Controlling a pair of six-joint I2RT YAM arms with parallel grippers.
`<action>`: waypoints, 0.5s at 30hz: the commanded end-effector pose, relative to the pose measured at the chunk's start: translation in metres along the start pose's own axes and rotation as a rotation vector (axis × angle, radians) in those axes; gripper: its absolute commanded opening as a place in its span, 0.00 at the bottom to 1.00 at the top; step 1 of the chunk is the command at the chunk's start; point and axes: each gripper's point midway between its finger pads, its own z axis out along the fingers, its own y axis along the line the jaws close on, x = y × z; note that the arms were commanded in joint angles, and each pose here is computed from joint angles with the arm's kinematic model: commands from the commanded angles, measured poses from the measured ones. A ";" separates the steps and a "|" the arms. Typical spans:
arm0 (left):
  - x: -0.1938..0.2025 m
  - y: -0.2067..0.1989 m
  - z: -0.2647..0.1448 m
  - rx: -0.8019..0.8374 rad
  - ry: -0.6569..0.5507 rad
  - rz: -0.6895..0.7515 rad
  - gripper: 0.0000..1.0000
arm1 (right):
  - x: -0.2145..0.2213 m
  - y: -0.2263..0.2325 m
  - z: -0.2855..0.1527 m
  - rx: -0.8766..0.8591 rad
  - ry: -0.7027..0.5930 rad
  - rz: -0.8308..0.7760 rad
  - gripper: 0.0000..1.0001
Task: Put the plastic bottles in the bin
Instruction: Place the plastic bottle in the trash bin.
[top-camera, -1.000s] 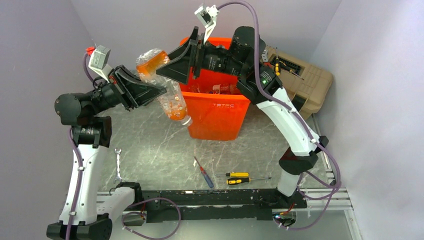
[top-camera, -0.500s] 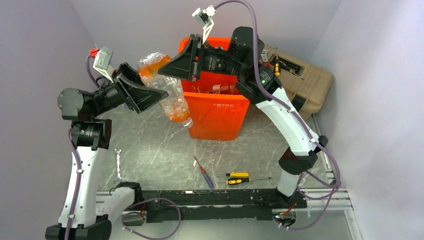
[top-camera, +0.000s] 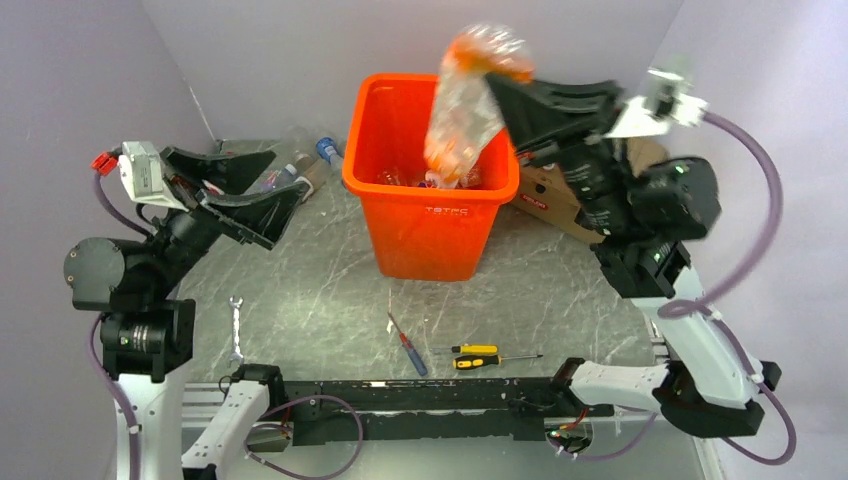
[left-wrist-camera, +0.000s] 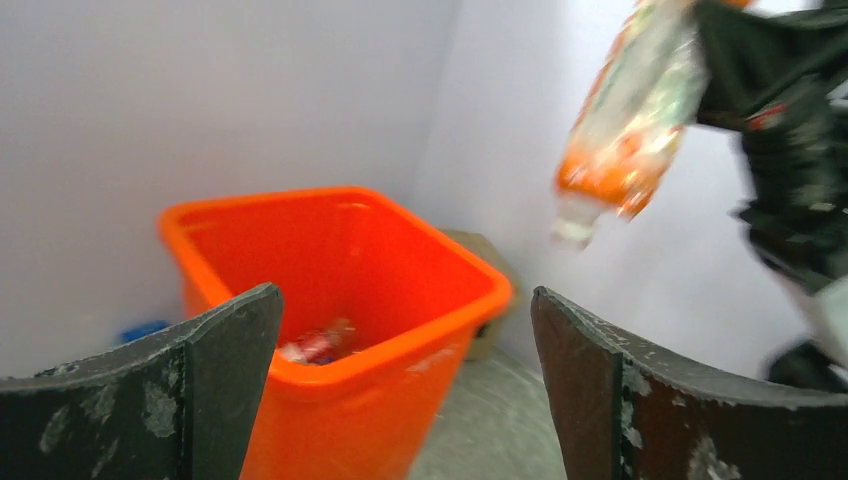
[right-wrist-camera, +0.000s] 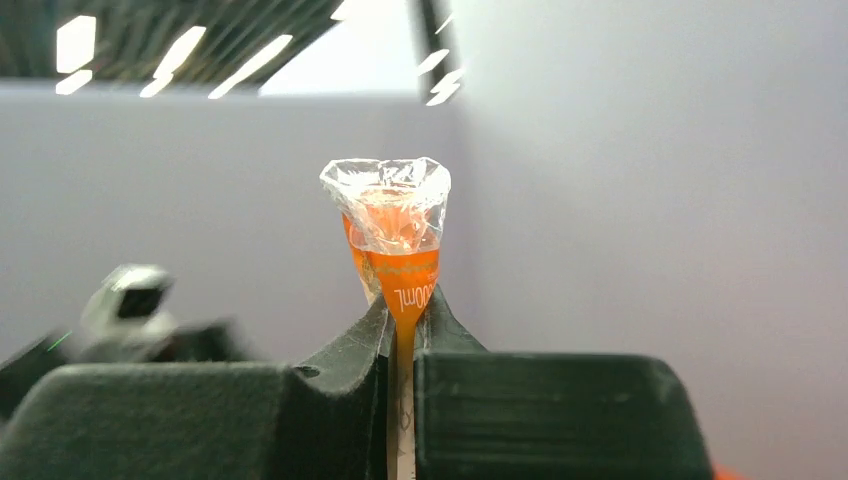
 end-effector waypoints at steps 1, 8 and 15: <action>0.038 0.079 -0.006 -0.293 0.063 0.079 0.98 | -0.035 -0.079 -0.004 0.383 -0.259 -0.301 0.00; 0.112 0.176 -0.044 -0.679 0.181 0.068 0.94 | 0.008 -0.140 0.022 0.491 -0.173 -0.315 0.00; 0.133 0.197 -0.086 -0.846 0.162 0.137 0.92 | 0.078 -0.216 0.017 0.606 0.024 -0.167 0.00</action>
